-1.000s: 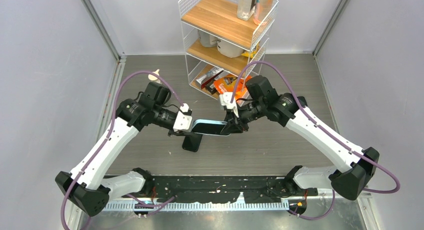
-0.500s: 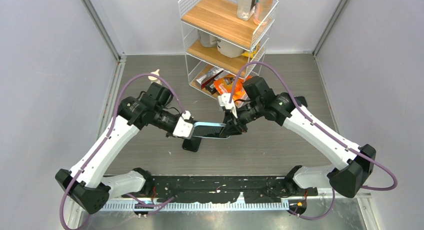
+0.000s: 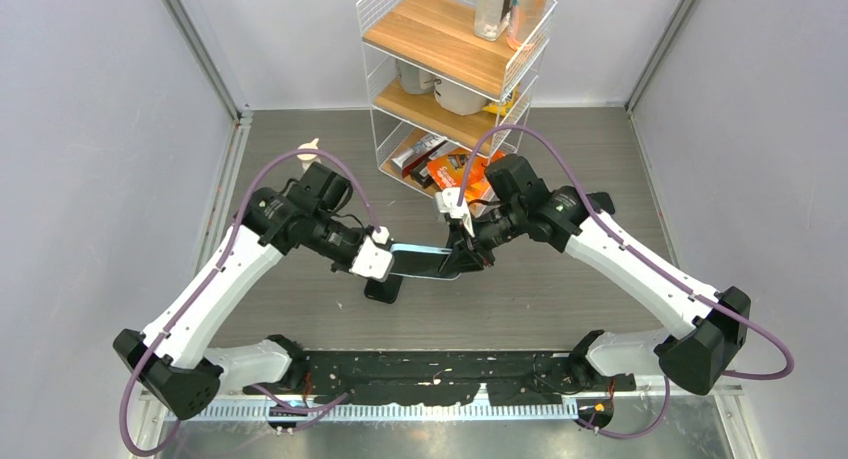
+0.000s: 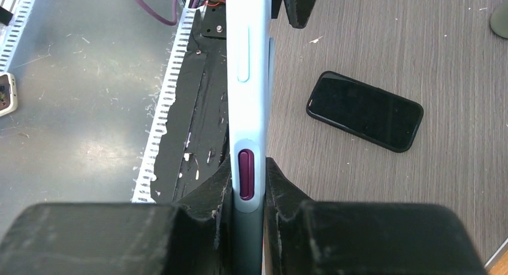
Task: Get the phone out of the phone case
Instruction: Remove the phone case from the phone.
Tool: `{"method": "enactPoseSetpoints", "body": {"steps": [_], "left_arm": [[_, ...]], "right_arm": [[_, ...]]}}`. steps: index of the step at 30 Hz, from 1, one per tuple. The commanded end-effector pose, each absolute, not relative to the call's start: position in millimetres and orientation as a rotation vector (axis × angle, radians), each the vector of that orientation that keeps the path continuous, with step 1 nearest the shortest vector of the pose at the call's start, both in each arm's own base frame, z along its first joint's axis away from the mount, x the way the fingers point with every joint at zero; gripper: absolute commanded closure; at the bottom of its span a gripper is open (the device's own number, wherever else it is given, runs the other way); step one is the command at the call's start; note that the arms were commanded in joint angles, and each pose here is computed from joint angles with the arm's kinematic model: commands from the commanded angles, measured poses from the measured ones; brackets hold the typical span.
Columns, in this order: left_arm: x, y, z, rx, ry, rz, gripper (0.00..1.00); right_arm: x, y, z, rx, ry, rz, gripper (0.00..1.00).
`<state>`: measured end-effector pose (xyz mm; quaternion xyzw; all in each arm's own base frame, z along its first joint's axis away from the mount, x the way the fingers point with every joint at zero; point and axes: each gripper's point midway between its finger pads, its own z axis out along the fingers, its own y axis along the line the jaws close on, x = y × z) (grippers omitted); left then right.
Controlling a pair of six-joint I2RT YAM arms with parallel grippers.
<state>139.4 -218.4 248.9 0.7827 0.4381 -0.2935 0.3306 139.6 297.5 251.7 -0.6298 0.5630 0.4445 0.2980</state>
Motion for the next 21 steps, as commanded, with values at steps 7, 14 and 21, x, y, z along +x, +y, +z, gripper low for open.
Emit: {"method": "enactPoseSetpoints", "body": {"steps": [7, 14, 21], "left_arm": [[181, -235, 272, 2.094, 0.897, -0.471, 1.00], [183, -235, 274, 2.062, 0.942, -0.472, 1.00], [182, -209, 253, 2.064, 1.121, -0.397, 1.00]], "right_arm": [[91, 306, 284, -1.711, 1.321, 1.462, 0.94], [92, 306, 284, -1.714, 1.322, 1.439, 0.94], [110, 300, 290, -1.673, 1.349, 1.244, 0.95]]}}
